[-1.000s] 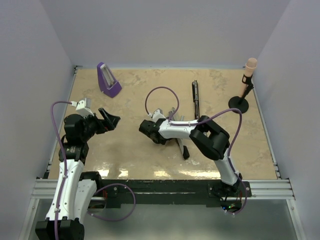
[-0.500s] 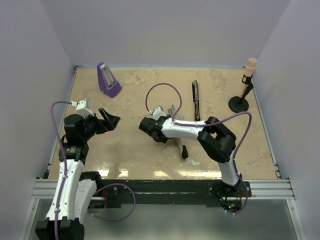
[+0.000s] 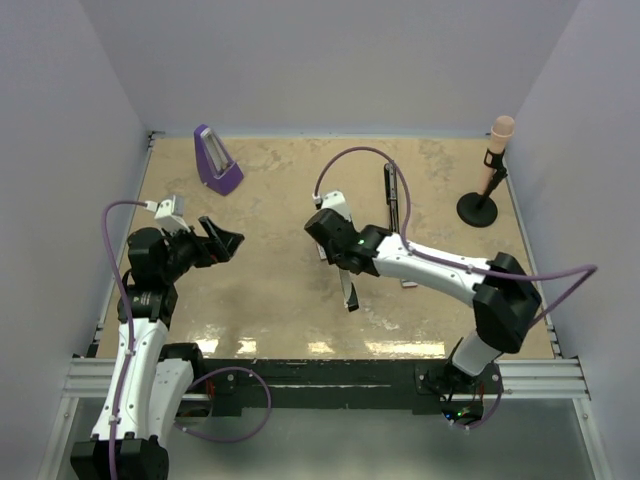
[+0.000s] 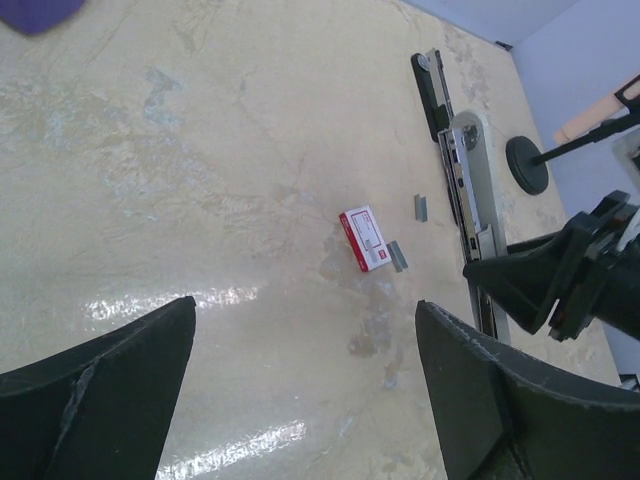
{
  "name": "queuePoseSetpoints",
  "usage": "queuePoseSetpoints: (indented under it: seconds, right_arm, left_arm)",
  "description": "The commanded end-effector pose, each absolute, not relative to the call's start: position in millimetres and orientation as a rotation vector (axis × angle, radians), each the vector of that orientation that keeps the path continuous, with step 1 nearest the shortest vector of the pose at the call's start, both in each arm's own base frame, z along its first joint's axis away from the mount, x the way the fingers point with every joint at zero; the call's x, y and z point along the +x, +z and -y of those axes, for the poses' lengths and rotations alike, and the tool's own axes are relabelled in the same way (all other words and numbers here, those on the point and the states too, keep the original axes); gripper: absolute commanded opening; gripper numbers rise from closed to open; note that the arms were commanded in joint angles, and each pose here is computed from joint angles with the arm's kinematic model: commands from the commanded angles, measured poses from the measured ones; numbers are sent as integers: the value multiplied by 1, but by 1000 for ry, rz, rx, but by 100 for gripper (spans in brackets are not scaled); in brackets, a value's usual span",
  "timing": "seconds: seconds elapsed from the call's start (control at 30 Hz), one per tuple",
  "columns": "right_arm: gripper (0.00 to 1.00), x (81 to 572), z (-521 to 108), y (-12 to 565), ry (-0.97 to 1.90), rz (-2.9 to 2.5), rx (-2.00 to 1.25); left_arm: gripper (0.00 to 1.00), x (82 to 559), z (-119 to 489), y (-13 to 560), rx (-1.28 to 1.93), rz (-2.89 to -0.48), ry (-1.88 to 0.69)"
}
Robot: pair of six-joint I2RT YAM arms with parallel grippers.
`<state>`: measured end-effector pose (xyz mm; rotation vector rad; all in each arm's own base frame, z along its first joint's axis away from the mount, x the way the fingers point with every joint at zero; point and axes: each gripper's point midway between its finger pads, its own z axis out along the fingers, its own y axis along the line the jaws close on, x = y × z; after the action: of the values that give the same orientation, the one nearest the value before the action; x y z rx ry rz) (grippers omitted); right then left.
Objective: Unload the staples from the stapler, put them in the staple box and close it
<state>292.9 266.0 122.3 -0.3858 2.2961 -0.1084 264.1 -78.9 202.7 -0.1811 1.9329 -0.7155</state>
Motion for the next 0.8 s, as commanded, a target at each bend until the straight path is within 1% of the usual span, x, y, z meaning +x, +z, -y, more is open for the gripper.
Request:
queuePoseSetpoints:
  seconds: [0.0, 0.07, 0.1, 0.17, 0.2, 0.37, 0.5, 0.6, 0.67, 0.77]
  right_arm:
    - [0, 304, -310, 182, 425, -2148, -246]
    - [0, 298, -320, 190, 573, -2127, -230]
    - [0, 291, -329, 202, 723, -2090, -215]
    - [0, 283, -338, 215, 872, -2038, -205]
    - [0, 274, -346, 222, 997, -2002, -195]
    - [0, 252, -366, 238, 1299, -1909, -169]
    - [0, 241, -375, 237, 1435, -1868, -173]
    - [0, 236, -378, 239, 1497, -1836, -178]
    - [0, 233, -379, 241, 1533, -1807, -180]
    - [0, 236, -377, 239, 1506, -1807, -171]
  left_arm:
    - [94, 265, 93, 227, -42, -1851, -776]
    - [93, 264, 100, 229, -2, -1840, -819]
    - [92, 264, 102, 227, 1, -1845, -841]
    - [90, 264, 108, 224, 21, -1860, -888]
    - [89, 264, 110, 225, 23, -1861, -905]
    - [83, 268, 117, 233, 32, -1871, -959]
    - [81, 277, 124, 251, 24, -1852, -944]
    - [78, 279, 142, 256, 42, -1865, -962]
    - [74, 282, 152, 255, 49, -1876, -983]
    - [70, 284, 162, 260, 50, -1874, -1015]
